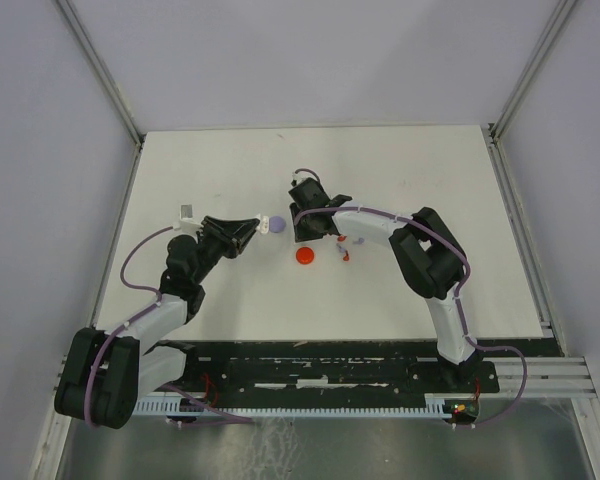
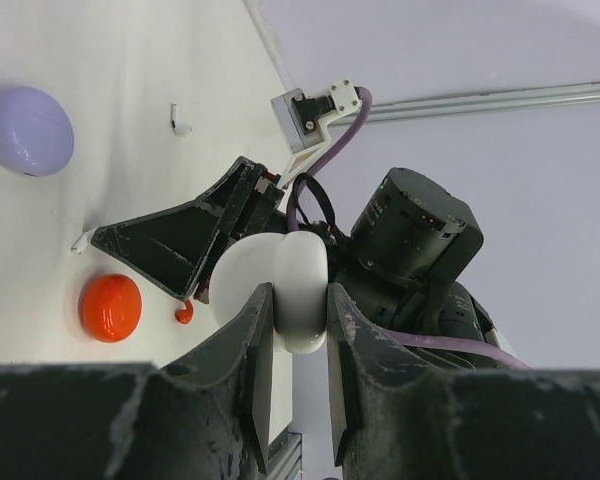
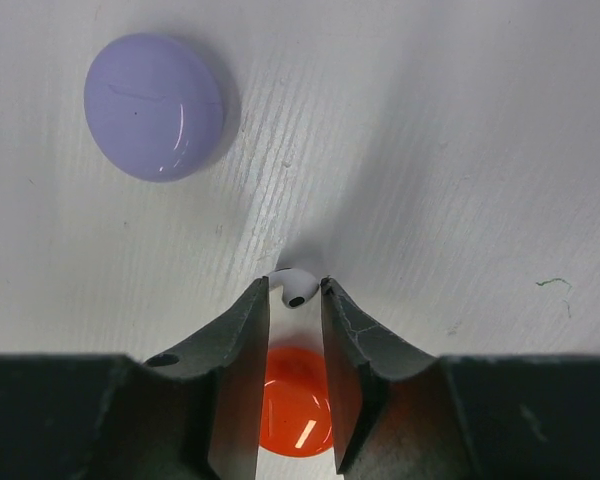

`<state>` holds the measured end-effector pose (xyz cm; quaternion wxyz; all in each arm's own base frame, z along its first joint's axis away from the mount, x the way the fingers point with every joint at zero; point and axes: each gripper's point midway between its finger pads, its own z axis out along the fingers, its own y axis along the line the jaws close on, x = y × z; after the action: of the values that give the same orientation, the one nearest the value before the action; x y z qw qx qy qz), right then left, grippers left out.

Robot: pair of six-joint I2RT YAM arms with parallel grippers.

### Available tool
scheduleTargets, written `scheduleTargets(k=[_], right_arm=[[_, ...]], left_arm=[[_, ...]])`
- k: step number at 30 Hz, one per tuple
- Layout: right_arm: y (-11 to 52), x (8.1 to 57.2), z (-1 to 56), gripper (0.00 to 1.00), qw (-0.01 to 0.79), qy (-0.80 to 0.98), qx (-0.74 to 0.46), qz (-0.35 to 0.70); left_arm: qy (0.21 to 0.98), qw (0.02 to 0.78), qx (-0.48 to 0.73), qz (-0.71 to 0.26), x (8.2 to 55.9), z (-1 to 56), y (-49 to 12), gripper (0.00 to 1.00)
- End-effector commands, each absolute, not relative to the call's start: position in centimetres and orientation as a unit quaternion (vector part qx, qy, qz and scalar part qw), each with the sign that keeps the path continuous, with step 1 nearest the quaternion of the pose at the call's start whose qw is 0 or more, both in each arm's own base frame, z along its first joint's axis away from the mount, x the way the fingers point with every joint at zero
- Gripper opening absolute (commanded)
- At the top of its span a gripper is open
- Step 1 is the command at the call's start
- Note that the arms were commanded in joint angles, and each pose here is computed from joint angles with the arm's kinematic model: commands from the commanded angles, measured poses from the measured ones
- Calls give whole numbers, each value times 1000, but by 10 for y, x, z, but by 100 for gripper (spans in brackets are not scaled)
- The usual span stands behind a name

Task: Insert the wireless bluetooth earbuds into the charging case
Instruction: Pick up the earbud from the center of the board.

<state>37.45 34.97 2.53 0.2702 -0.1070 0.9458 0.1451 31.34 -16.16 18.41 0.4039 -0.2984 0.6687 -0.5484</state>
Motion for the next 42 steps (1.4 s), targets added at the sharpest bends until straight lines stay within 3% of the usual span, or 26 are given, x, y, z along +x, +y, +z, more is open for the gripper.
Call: scheduleTargets(k=[1,25,42], right_arm=[[359,379,31,35,276,942,-105,157],[359,386,32,22,288,938,-111,156],[337,402,100,17,414,886,-118,172]], left_arm=[[653,423,-275,-565,316,202,-163,3],[655,421,-276,-563,317,199,-163,3],[663,411,-273,-563,320,192,-167,3]])
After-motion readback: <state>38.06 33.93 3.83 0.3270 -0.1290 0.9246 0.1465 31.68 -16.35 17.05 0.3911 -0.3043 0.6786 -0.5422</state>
